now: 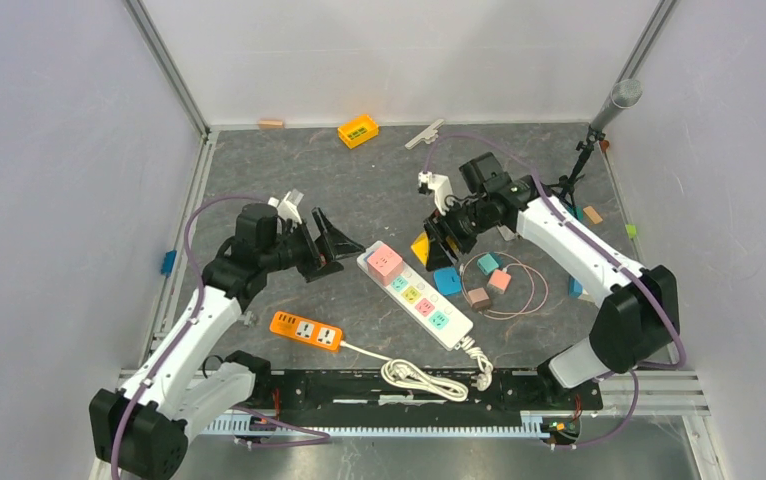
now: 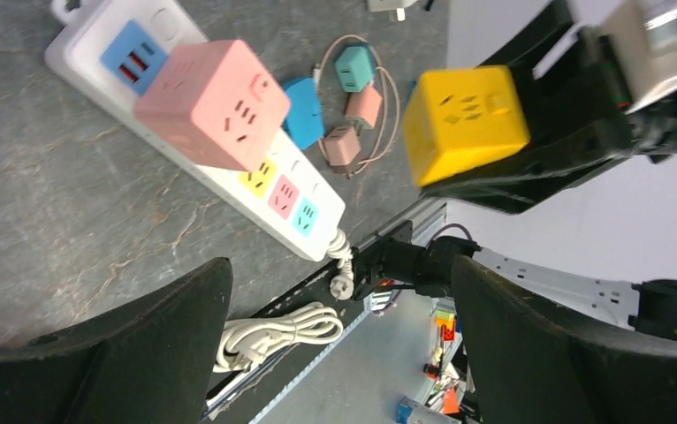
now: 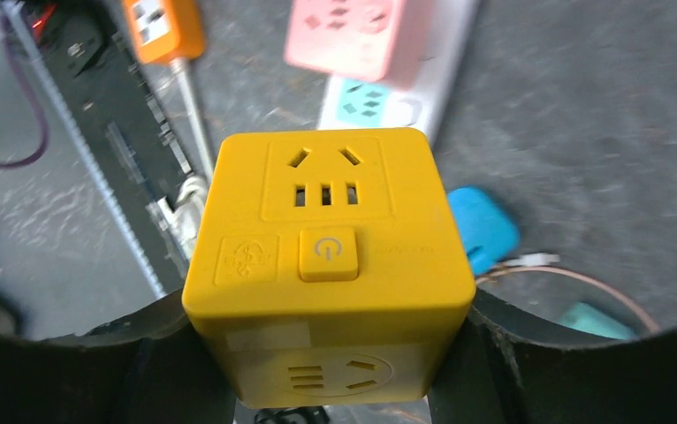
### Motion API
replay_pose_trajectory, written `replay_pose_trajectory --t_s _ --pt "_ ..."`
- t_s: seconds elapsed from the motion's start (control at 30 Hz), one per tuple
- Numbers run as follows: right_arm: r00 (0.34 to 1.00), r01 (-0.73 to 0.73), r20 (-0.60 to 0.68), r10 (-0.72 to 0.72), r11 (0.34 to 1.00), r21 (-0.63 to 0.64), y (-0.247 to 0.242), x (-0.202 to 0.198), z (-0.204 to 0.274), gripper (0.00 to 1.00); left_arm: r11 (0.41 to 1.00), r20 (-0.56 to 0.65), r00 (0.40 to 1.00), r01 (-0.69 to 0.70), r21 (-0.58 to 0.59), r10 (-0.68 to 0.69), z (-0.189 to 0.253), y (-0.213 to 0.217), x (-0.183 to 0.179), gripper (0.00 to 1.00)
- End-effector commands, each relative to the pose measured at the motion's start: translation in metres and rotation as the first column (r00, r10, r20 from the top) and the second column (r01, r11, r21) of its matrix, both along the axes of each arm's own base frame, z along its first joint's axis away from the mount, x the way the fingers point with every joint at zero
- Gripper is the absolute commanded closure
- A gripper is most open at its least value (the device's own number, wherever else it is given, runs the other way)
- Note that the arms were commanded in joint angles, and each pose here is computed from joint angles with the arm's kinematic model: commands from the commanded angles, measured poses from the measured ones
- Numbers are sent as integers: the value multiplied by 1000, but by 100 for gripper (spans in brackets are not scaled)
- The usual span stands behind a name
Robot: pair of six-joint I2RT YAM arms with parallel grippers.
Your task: Insert the plug
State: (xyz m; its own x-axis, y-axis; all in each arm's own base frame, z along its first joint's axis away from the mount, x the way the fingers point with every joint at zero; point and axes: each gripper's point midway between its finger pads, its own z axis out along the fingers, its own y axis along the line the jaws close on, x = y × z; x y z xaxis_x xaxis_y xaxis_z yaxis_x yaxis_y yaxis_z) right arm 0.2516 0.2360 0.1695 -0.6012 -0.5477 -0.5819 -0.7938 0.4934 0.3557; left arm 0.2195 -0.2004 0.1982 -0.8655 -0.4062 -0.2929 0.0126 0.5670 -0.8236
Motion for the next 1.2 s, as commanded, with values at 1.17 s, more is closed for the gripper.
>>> replay_pose_trajectory --t_s 1.17 --pt "898 -361 -96 430 843 399 78 -140 70 100 726 578 563 683 75 -590 55 -79 -98 11"
